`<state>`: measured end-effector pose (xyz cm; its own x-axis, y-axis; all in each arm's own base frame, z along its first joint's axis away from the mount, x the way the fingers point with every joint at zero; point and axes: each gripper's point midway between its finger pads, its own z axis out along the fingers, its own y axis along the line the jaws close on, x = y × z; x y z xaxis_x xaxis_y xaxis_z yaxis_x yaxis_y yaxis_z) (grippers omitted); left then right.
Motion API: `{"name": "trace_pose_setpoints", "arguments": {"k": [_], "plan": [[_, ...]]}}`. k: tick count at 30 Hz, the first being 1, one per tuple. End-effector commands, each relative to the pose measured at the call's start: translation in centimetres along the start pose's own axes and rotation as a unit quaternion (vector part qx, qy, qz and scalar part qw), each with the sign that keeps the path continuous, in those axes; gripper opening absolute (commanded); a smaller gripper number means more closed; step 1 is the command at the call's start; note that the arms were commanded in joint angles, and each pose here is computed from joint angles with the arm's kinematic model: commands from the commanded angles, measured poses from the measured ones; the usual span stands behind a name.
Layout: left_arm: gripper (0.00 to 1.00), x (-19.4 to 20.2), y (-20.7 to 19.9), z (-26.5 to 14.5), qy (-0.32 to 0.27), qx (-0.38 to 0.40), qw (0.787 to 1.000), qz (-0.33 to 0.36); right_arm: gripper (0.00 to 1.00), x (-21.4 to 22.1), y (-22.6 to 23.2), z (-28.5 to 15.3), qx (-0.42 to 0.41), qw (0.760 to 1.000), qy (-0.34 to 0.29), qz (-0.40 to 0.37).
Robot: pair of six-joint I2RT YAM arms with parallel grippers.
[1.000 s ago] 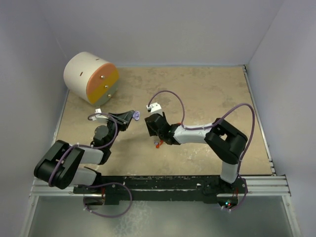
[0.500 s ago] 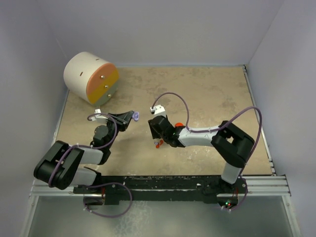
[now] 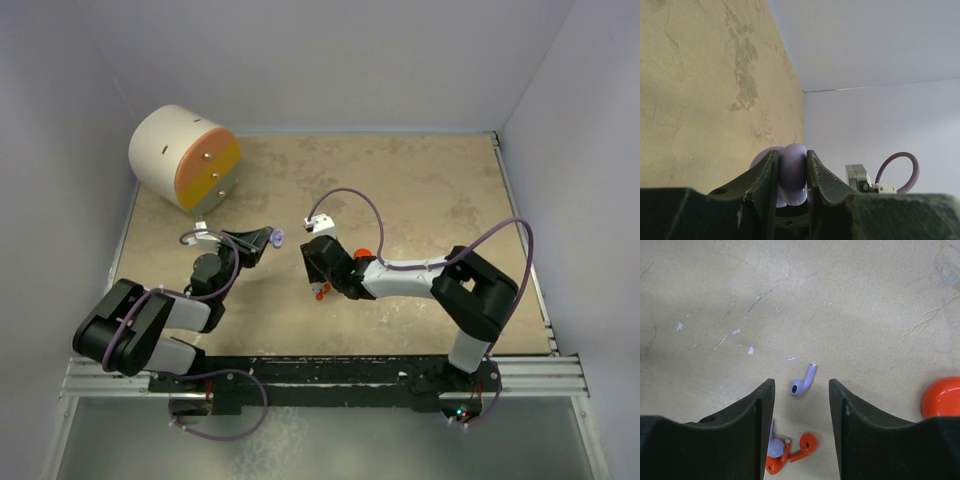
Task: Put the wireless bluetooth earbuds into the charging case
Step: Pick up the earbud from the center of the board.
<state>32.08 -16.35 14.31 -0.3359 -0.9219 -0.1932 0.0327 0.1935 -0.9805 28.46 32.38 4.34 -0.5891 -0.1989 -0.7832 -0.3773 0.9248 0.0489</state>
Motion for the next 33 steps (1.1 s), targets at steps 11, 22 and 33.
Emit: {"name": "trace_pose_setpoints", "arguments": {"k": [11,22,33], "plan": [[0.00,-0.4,-1.8,0.1,-0.005,0.037,0.999,-0.006,0.43,1.1,-0.2,-0.8,0.005,1.000,0.005,-0.008],[0.00,-0.4,-1.7,0.1,-0.005,0.036,0.999,-0.004,0.39,1.1,0.1,-0.3,0.009,1.000,0.007,-0.022],[0.00,-0.4,-1.7,0.1,-0.005,0.035,0.999,-0.004,0.39,0.0,0.8,0.2,0.008,1.000,-0.001,-0.024]]}}
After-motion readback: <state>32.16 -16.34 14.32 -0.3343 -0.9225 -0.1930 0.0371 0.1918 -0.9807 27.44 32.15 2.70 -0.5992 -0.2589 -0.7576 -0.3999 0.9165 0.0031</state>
